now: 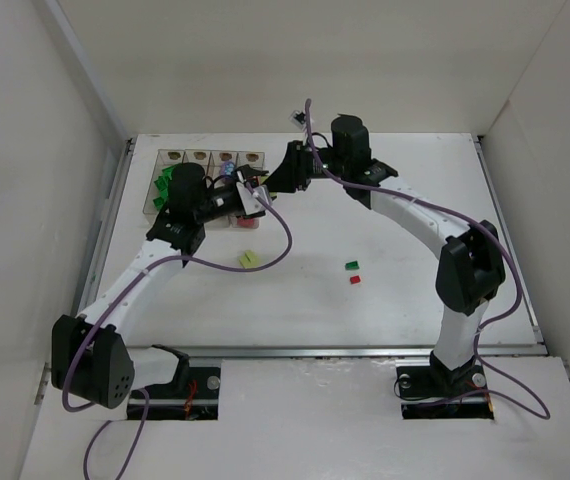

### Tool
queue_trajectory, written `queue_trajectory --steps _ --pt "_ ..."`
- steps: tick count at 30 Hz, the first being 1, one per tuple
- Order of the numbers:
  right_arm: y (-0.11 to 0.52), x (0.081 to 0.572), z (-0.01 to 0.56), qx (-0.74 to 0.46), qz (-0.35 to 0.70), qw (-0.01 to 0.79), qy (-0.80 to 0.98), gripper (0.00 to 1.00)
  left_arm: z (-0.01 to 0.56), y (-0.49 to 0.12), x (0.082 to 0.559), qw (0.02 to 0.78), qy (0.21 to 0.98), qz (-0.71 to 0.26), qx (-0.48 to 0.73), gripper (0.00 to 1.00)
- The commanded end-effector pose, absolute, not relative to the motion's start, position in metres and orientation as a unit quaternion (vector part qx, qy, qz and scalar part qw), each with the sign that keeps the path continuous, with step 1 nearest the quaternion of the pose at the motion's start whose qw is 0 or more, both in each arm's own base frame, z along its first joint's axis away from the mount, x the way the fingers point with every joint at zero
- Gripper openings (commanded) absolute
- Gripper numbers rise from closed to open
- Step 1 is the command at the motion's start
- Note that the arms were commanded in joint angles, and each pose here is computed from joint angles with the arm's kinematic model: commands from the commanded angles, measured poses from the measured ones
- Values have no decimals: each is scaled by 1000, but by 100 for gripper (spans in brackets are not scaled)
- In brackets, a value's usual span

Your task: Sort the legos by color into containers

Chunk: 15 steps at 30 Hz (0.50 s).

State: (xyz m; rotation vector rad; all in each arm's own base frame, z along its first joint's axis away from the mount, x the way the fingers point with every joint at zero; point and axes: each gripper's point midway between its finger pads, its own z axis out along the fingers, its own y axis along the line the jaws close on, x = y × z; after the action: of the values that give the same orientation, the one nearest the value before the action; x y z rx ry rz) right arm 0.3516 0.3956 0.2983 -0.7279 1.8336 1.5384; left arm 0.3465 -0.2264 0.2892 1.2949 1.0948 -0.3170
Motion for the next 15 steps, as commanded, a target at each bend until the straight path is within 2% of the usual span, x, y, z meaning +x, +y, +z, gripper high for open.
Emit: queue_trajectory --steps 1,5,6,8,9,10,11,12,13,15 --pt "401 348 323 -301 589 340 669 0 315 -232 335 667 448 -147 577 45" --pt "401 347 323 -304 591 337 667 0 316 -232 335 668 445 -144 579 32" --pt "401 347 323 -304 591 337 667 0 316 -232 335 668 445 -144 579 24" --pt "402 348 319 -300 589 328 675 2 316 -232 335 668 445 -144 579 15" --pt "402 346 322 -304 592 328 670 11 314 -232 334 665 448 -146 579 11" --pt "401 345 320 -302 591 322 675 38 313 -231 336 665 451 -142 577 3" --pt "401 345 318 -300 590 318 678 55 313 -229 338 666 456 -137 574 0" --pt "401 348 318 -295 587 323 681 83 310 -228 339 663 463 -135 573 0" --pt "401 350 316 -290 583 323 687 100 307 -226 340 659 472 -133 571 0" --pt "395 357 315 -273 572 334 698 100 303 -218 348 657 501 -117 552 0"
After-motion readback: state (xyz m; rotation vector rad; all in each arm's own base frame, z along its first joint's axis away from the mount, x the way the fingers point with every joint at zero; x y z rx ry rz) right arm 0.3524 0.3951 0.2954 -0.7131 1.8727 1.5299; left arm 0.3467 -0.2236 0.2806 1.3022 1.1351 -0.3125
